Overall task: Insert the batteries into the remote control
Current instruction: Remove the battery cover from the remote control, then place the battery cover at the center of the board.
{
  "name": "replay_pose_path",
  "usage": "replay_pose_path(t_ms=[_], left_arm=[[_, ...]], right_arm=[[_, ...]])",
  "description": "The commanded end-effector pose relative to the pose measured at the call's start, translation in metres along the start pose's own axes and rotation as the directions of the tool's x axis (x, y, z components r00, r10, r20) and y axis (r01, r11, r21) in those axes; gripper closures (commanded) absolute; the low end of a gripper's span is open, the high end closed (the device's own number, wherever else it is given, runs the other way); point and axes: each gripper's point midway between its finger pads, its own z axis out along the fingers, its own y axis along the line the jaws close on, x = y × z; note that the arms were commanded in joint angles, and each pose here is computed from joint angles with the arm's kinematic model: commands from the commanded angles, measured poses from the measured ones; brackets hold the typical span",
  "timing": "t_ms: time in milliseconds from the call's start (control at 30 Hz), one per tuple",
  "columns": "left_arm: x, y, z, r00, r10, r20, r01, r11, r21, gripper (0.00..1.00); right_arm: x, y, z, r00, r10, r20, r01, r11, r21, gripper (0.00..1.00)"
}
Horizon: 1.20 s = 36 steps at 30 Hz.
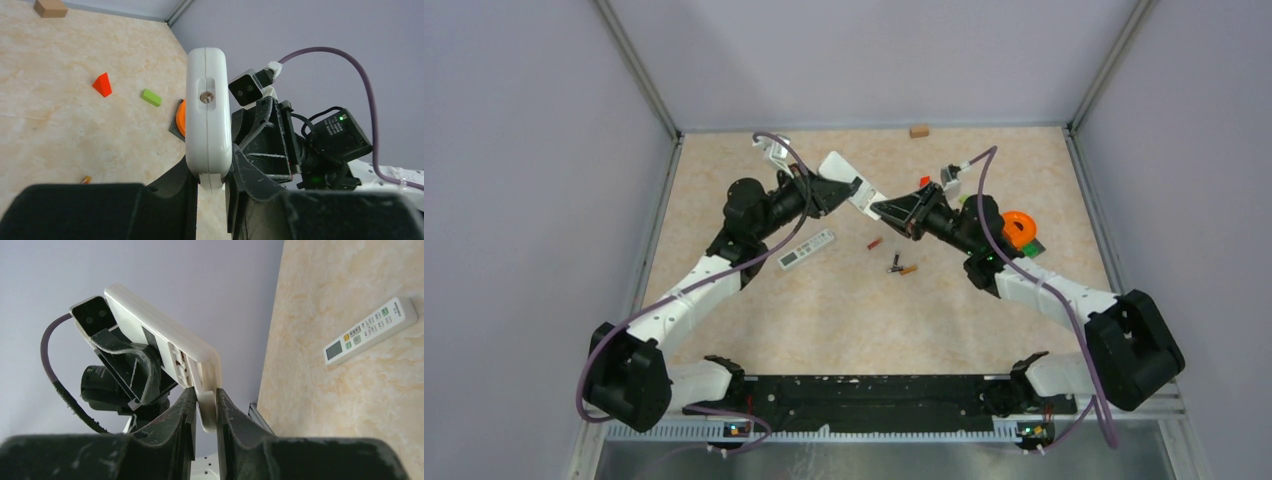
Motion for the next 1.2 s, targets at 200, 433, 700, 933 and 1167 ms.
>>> replay_pose_path(t_ms=[200, 433, 700, 933, 1167], left_arm=[[0.001, -0.005, 0.006, 0.991, 0.131, 0.012, -0.131, 0.991, -0.018, 1.00], [0.020, 0.037, 0.008, 0.983, 0.171, -0.068, -0.179, 0.973, -0.147, 1.00], [0.038, 0.068, -0.001, 0.980, 0.167, -0.107, -0.188, 0.954, -0.234, 1.00], [0.035, 0.065, -0.012, 0.976, 0.194, -0.101, -0.213, 0.948, -0.237, 1.00], [0.027, 0.050, -0.020, 0.978, 0.195, -0.073, -0.206, 0.956, -0.208, 1.00]], right_arm=[[-0.008, -0.012, 0.006, 1.000, 0.003, -0.010, -0.002, 0.996, 0.093, 0.94], [-0.009, -0.008, -0.002, 0.992, -0.116, -0.042, 0.119, 0.988, 0.096, 1.00], [-0.034, -0.061, -0.046, 0.975, -0.222, 0.020, 0.205, 0.929, 0.307, 1.00], [-0.047, -0.152, -0.091, 0.963, -0.269, -0.012, 0.227, 0.785, 0.576, 1.00], [-0.042, -0.196, -0.114, 0.970, -0.244, -0.006, 0.188, 0.730, 0.658, 1.00]])
